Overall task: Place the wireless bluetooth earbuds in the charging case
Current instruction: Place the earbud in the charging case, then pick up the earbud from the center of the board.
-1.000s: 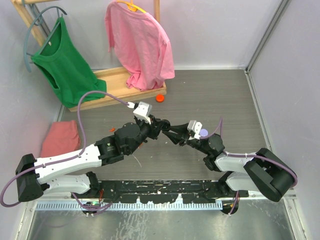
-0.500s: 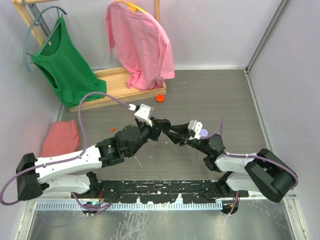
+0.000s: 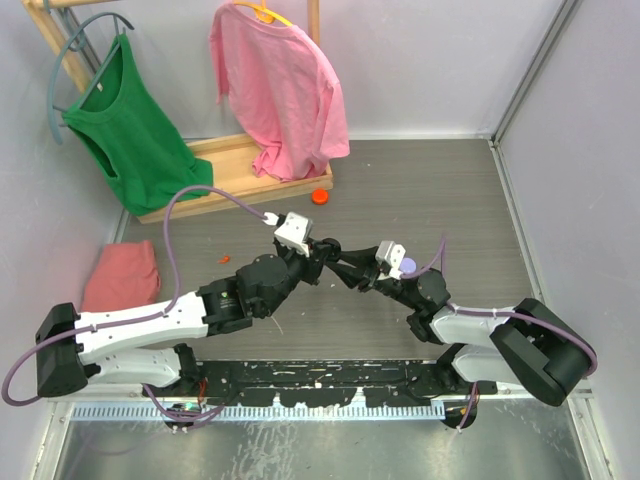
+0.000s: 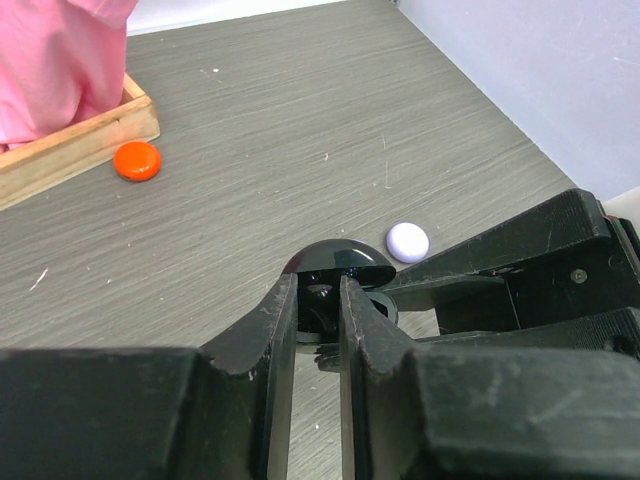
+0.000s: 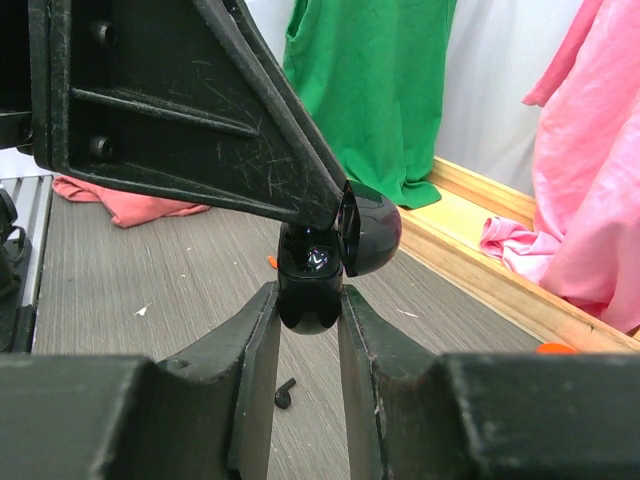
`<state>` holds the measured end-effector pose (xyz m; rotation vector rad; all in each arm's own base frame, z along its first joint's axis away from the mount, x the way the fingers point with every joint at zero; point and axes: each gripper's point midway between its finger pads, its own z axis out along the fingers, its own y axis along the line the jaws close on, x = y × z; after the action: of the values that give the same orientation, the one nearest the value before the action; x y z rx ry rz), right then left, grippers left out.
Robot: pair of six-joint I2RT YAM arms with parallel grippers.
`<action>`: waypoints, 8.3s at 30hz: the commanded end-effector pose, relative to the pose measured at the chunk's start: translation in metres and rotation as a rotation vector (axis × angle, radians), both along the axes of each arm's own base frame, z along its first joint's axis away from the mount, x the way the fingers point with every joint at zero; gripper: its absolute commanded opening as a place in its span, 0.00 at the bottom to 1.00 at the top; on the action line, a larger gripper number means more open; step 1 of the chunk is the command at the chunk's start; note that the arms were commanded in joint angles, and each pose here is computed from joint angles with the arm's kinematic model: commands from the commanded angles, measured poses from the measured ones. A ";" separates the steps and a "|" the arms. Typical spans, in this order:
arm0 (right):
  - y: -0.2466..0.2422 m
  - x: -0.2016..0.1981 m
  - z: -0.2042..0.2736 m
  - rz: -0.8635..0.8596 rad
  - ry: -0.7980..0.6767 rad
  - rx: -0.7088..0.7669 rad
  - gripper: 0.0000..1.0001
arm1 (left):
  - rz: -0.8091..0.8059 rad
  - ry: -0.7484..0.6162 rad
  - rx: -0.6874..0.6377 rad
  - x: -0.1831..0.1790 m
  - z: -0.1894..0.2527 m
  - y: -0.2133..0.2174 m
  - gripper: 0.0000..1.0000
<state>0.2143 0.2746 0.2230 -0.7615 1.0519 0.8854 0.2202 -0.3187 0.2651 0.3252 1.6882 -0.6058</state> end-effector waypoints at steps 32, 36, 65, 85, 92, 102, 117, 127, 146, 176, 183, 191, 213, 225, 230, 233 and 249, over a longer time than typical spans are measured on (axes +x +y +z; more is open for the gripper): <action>-0.033 0.003 0.008 -0.159 -0.038 0.041 0.01 | 0.219 0.280 0.143 -0.018 -0.016 0.070 0.77; -0.036 0.002 0.003 -0.170 -0.028 0.028 0.01 | 0.222 0.356 0.185 -0.023 -0.039 0.070 0.78; -0.045 0.003 -0.024 -0.214 0.017 -0.006 0.01 | 0.225 0.880 0.354 0.020 -0.201 0.054 0.67; -0.045 0.003 -0.023 -0.214 0.017 -0.005 0.01 | 0.237 0.917 0.411 0.030 -0.230 0.046 0.60; -0.046 0.003 -0.023 -0.220 0.018 -0.003 0.01 | 0.252 0.920 0.369 0.049 -0.233 0.041 0.59; -0.047 0.003 -0.023 -0.225 0.016 -0.004 0.01 | 0.235 0.953 0.208 0.079 -0.223 0.021 0.59; -0.047 0.004 -0.024 -0.226 0.019 -0.011 0.01 | 0.224 0.921 0.243 0.087 -0.223 0.019 0.60; -0.048 0.004 -0.025 -0.231 0.019 -0.011 0.01 | 0.116 0.888 0.286 0.096 -0.227 0.001 0.60; -0.049 0.004 -0.023 -0.236 0.015 -0.008 0.01 | 0.029 0.964 0.413 0.050 -0.230 0.002 0.57; -0.049 0.003 -0.022 -0.234 0.016 -0.005 0.01 | 0.191 0.855 0.543 0.053 -0.194 0.056 0.54; -0.050 0.004 -0.023 -0.238 0.018 -0.008 0.01 | 0.197 0.876 0.579 0.063 -0.209 0.051 0.49; -0.049 0.004 -0.024 -0.237 0.020 -0.010 0.01 | 0.200 0.917 0.605 0.067 -0.225 0.050 0.42; -0.049 0.004 -0.023 -0.235 0.020 -0.009 0.01 | 0.195 1.006 0.600 0.058 -0.239 0.054 0.26; -0.048 0.005 -0.019 -0.235 0.012 -0.005 0.01 | 0.176 0.901 0.428 0.064 -0.193 0.053 0.14; -0.046 0.005 -0.014 -0.226 0.005 -0.003 0.01 | 0.161 0.820 0.331 0.066 -0.161 0.051 0.13; -0.044 0.006 -0.011 -0.220 0.000 -0.001 0.01 | 0.140 0.764 0.259 0.066 -0.139 0.048 0.13; -0.028 0.006 0.006 -0.152 -0.018 0.022 0.01 | -0.115 0.445 -0.164 0.041 -0.011 0.024 0.12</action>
<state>0.2202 0.2394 0.1938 -0.6758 1.1821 0.7325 0.2642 -0.2767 0.2001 0.1468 2.2514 -0.7454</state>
